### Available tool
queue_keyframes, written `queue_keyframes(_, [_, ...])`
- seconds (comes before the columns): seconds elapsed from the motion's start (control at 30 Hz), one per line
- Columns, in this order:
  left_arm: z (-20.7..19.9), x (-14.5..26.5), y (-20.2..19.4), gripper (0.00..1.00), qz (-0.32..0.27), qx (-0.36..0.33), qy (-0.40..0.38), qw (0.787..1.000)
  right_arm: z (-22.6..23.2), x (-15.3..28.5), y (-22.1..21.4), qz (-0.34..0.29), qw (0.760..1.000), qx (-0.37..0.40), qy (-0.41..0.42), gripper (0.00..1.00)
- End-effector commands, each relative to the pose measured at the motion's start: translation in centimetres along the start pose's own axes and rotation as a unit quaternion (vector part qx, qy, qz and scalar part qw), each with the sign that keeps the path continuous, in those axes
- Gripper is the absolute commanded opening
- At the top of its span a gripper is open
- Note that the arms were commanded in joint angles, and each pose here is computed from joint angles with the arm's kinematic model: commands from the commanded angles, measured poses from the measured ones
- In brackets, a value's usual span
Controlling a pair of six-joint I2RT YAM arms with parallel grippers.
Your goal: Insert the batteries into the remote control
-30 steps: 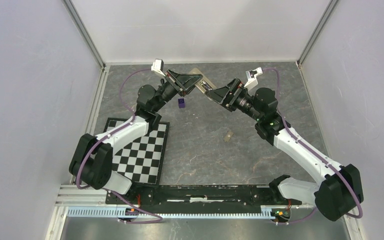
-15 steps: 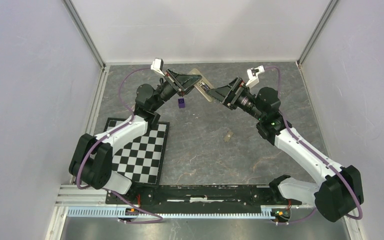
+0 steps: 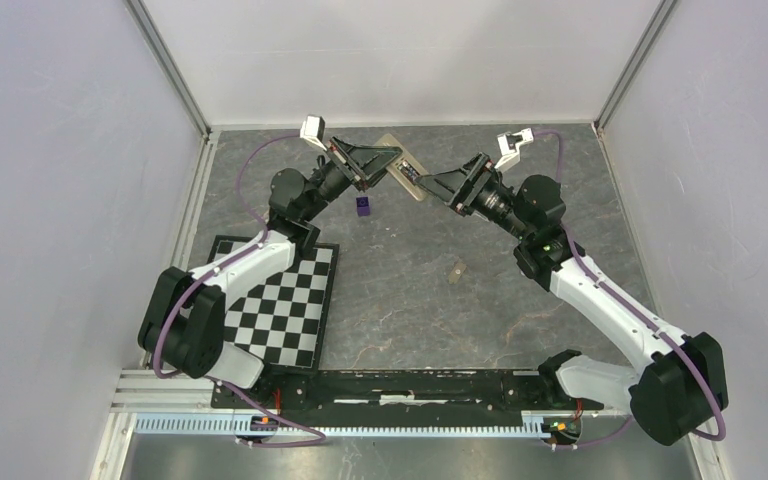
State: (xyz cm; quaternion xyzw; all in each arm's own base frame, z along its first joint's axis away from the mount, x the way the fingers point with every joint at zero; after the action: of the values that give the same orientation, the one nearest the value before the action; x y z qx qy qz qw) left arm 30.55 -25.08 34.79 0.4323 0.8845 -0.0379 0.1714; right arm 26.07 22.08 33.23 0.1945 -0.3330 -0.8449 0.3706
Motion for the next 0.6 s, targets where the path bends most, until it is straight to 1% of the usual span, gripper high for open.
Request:
queue_keyframes(0.0, [-1.8, 0.1, -0.2, 0.02, 0.012, 0.003, -0.045, 0.999, 0.9, -0.1, 1.1, -0.025, 0.999, 0.004, 0.022, 0.67])
queue_keyframes(0.2, [-1.7, 0.4, -0.6, 0.02, 0.022, 0.003, -0.05, 0.999, 0.5, -0.7, 0.9, -0.017, 1.0, -0.006, 0.023, 0.52])
queue_keyframes(0.57, [-2.2, -0.1, -1.6, 0.02, 0.042, 0.005, -0.064, 0.997, -0.7, -1.6, -0.7, 0.008, 1.0, -0.011, 0.014, 0.36])
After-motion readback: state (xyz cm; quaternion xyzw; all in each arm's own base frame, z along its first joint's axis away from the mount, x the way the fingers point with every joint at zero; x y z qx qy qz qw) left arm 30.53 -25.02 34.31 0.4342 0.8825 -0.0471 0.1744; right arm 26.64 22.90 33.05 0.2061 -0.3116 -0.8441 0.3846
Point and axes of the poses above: each gripper's point midway between its finger pads, its own x axis back along the fingers, its own z axis along the line the jaws close on, y = z × x, the point moved 6 cm from there along x, back along the fingers, and after that the axes turned 14 degrees about x, right-handed, at the moved point
